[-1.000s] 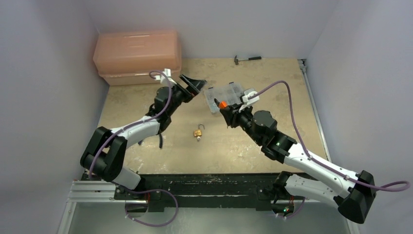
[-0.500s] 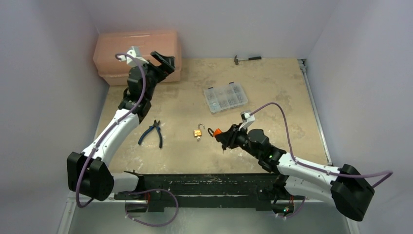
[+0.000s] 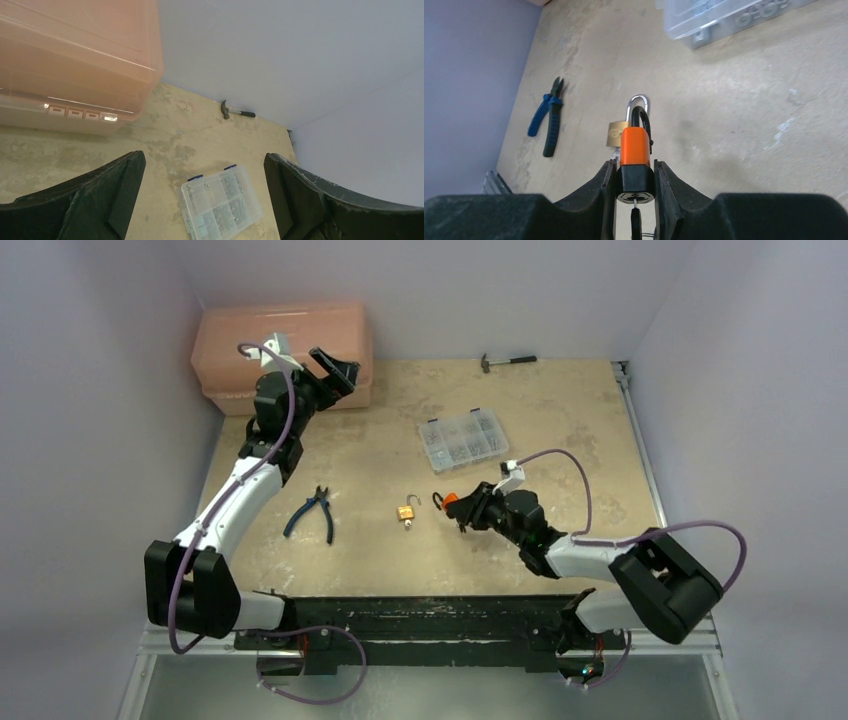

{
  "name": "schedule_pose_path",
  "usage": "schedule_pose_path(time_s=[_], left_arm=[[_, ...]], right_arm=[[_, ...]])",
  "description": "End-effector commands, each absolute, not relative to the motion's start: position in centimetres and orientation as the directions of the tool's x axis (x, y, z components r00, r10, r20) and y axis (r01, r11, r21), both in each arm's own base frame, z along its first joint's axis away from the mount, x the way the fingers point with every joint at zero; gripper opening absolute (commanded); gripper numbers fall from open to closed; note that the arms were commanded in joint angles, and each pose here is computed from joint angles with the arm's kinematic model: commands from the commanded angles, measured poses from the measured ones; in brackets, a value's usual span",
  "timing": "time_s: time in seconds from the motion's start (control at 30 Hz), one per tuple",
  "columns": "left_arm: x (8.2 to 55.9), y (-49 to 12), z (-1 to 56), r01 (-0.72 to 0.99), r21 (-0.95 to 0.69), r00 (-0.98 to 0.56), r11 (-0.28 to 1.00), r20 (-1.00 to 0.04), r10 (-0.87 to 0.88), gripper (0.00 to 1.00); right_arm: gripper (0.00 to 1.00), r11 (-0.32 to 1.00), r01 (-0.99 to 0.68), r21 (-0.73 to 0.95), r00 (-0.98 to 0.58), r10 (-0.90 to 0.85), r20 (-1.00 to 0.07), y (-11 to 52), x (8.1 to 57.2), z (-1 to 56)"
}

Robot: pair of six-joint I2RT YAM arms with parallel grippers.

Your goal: Unlock with the key

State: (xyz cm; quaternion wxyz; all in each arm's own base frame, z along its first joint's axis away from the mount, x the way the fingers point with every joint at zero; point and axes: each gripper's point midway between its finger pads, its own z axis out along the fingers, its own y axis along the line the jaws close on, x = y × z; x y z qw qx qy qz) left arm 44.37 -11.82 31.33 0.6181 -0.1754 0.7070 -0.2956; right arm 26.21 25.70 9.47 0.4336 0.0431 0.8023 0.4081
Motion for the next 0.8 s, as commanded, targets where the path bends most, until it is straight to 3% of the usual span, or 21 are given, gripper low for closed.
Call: schedule_pose_path(time_s=[0.0,0.33,0.47,0.53,0.77], left_arm=[[44.7,-12.9,32.0,0.207,-0.675,-0.207,0.708,-0.738,-0.643,0.96],[45.8,-12.3,30.5,0.210,-0.736,-0.259,0.644,-0.677,-0.689,0.94],[45.9,-12.2,30.3,0.210,-0.738,-0.261,0.642,-0.675,-0.690,0.93],[46.0,-12.4,30.1,0.211,-0.742,-0.270,0.636,-0.670,-0.692,0.93],[46.2,-12.8,29.5,0.214,-0.754,-0.297,0.621,-0.656,-0.694,0.93]], right_arm=[[0.00,0.560,-0.376,0.738,-0.579,0.480,-0.659,27.0,27.6,12.5],[0.00,0.558,-0.364,0.746,-0.604,0.468,-0.645,27.3,29.5,10.6],[0.08,0.541,-0.364,0.758,-0.617,0.470,-0.631,27.3,30.1,10.2],[0.15,0.536,-0.360,0.764,-0.619,0.475,-0.625,27.0,30.5,10.1],[0.57,0.568,-0.338,0.750,-0.597,0.487,-0.638,24.8,32.8,10.5]])
